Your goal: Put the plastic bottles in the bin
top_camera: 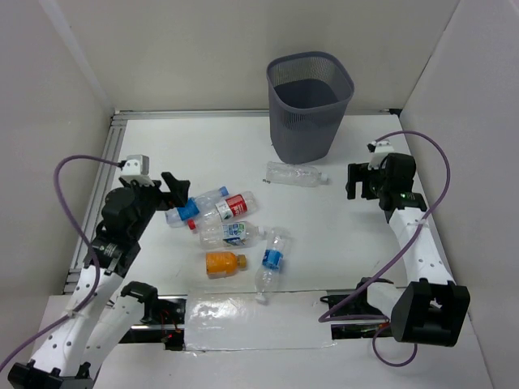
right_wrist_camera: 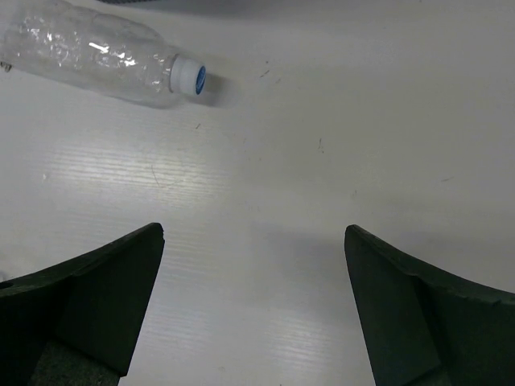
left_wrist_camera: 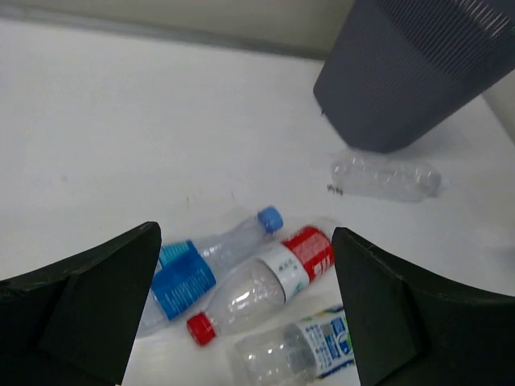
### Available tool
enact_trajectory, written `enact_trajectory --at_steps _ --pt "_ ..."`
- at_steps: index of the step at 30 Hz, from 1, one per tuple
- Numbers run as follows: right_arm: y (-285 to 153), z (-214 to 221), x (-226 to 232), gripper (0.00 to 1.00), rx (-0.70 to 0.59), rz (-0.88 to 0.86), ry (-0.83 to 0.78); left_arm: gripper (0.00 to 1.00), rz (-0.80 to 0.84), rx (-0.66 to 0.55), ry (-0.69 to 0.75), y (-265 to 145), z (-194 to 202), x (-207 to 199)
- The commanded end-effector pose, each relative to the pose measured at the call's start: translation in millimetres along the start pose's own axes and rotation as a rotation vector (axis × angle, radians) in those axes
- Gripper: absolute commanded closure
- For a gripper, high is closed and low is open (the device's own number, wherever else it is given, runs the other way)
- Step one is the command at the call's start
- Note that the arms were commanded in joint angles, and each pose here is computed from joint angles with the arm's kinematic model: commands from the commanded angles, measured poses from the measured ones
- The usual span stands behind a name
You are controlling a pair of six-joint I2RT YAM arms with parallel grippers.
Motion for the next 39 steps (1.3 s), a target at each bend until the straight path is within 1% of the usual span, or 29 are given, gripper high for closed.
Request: enact_trajectory --at_steps 1,4,7,8,9,10,12,13,14,15,16,17,18,19,20,21,22,23,24,27,28,30,31,39 --pt "-4 -5 1 0.00 -0.006 -0.047 -0.068 0.00 -0.045 0.196 -0.033 1 44 13" --pt "-5 -1 8 0.00 -0.004 -0.135 -0.168 0.00 -0.043 0.230 -0.064 -1 48 11" --pt "-3 2 20 0.00 -0.039 -0.228 -0.242 0.00 -0.063 0.257 -0.088 0 57 14" --pt "-5 -1 26 0.00 -0.076 -0.270 -0.269 0.01 -0.055 0.262 -0.101 -1 57 12" --pt "-5 -3 29 0.02 -0.095 -0.297 -0.299 0.01 -0.061 0.271 -0.102 -1 61 14" --pt "-5 -2 32 0.12 -0.122 -0.318 -0.365 0.04 -0.060 0.283 -0.116 -1 66 14" --pt "-6 -3 41 0.32 -0.167 -0.387 -0.424 0.26 -0.068 0.292 -0.135 -2 68 15" --pt "-3 -3 47 0.41 -0.185 -0.419 -0.490 0.39 -0.081 0.307 -0.157 -3 73 17" --pt "3 0 52 0.47 -0.186 -0.445 -0.510 0.53 -0.095 0.299 -0.169 -3 72 18" --pt "7 -5 55 0.44 -0.211 -0.447 -0.544 0.67 -0.111 0.320 -0.181 -3 77 20" --pt "11 -8 64 0.39 -0.231 -0.472 -0.603 0.67 -0.106 0.309 -0.191 -2 72 17" --pt "19 -6 69 0.17 -0.228 -0.494 -0.622 0.62 -0.112 0.318 -0.191 -2 72 17" --pt "23 -14 71 0.09 -0.251 -0.498 -0.656 0.42 -0.112 0.334 -0.205 -1 75 16" --pt "32 -19 77 0.00 -0.268 -0.534 -0.733 0.29 -0.110 0.340 -0.225 -2 74 13" --pt "39 -16 82 0.00 -0.261 -0.552 -0.746 0.20 -0.126 0.361 -0.233 -3 78 15" --pt "44 -29 83 0.00 -0.288 -0.548 -0.764 0.14 -0.110 0.360 -0.236 -3 75 11" --pt "52 -31 84 0.00 -0.279 -0.542 -0.774 0.10 -0.125 0.378 -0.245 -3 79 13" --pt "65 -28 94 0.00 -0.254 -0.572 -0.782 0.10 -0.117 0.384 -0.258 -3 80 11" --pt "72 -41 91 0.00 -0.264 -0.539 -0.811 0.10 -0.114 0.398 -0.260 -5 82 11" --pt "98 -46 105 0.00 -0.245 -0.518 -0.859 0.10 -0.108 0.404 -0.272 -11 86 11" --pt "106 -55 103 0.00 -0.258 -0.456 -0.884 0.10 -0.108 0.405 -0.272 -13 86 11" --pt "119 -58 110 0.00 -0.268 -0.420 -0.913 0.10 -0.096 0.406 -0.261 -18 85 9" --pt "126 -67 107 0.00 -0.280 -0.352 -0.930 0.10 -0.113 0.409 -0.258 -19 87 12" --pt "176 -59 126 0.00 -0.214 -0.296 -1.004 0.10 -0.106 0.412 -0.220 -19 83 12"
Point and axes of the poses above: each gripper's point midway between its finger pads, its own y axis out along the fingers, its own x axis along the line the jaws close on, z = x × y, the point moved 3 cm from there along -y, back along the fingers, and after that the axes turned 10 degrees about -y, right-handed, at the moved point
